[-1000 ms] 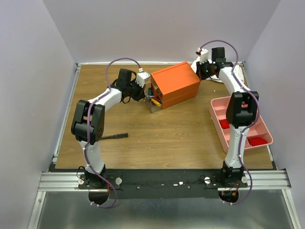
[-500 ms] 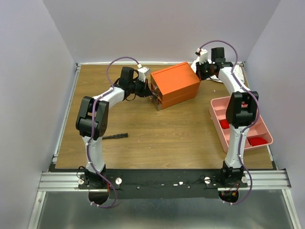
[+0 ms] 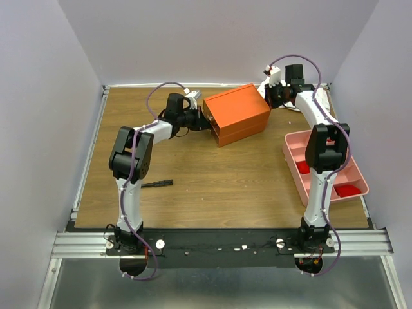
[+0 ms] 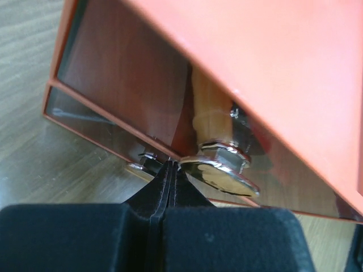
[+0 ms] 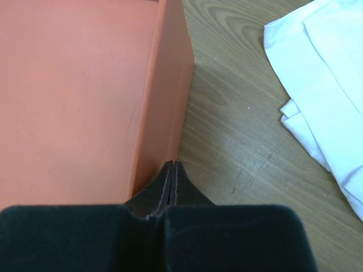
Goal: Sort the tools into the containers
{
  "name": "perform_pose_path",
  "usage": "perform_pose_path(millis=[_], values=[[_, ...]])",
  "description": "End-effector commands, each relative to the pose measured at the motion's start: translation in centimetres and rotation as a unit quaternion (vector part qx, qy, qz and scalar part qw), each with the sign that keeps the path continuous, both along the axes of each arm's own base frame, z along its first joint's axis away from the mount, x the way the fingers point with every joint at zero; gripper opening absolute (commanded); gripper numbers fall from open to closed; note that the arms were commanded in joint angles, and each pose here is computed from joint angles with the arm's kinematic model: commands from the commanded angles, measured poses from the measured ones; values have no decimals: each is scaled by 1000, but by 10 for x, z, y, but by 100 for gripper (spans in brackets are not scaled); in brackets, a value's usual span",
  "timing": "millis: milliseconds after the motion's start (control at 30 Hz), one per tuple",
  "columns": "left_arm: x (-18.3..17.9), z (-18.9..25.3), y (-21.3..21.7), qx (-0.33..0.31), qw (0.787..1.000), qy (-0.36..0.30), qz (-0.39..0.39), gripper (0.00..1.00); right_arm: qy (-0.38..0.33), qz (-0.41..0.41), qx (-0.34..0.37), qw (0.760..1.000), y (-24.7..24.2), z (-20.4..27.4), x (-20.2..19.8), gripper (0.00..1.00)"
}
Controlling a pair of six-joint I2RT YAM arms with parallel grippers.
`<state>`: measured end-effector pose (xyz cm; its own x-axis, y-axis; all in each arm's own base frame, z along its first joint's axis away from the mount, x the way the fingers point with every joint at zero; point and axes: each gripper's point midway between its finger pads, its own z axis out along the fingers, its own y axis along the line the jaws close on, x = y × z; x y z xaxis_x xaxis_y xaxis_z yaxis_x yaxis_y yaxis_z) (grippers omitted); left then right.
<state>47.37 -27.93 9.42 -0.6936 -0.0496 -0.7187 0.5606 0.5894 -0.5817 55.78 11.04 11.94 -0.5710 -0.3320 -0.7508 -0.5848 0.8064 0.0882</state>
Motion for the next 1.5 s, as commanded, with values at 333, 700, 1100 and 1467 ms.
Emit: perform_pose_path(millis=[333,700,1100,1467], values=[[-60,54,59,65,998,22,-8,48,-11,-13,-85,996,-12,-6,-7,3],[-195,30,152,274,927,0,-256,55,-36,-60,-133,989,-56,17,-9,73],[-238,-31,239,485,788,-78,-372,55,-34,-73,-96,992,-49,49,-46,76],[-234,-64,266,534,736,-62,-410,56,-36,-64,-82,994,-44,59,-59,75]])
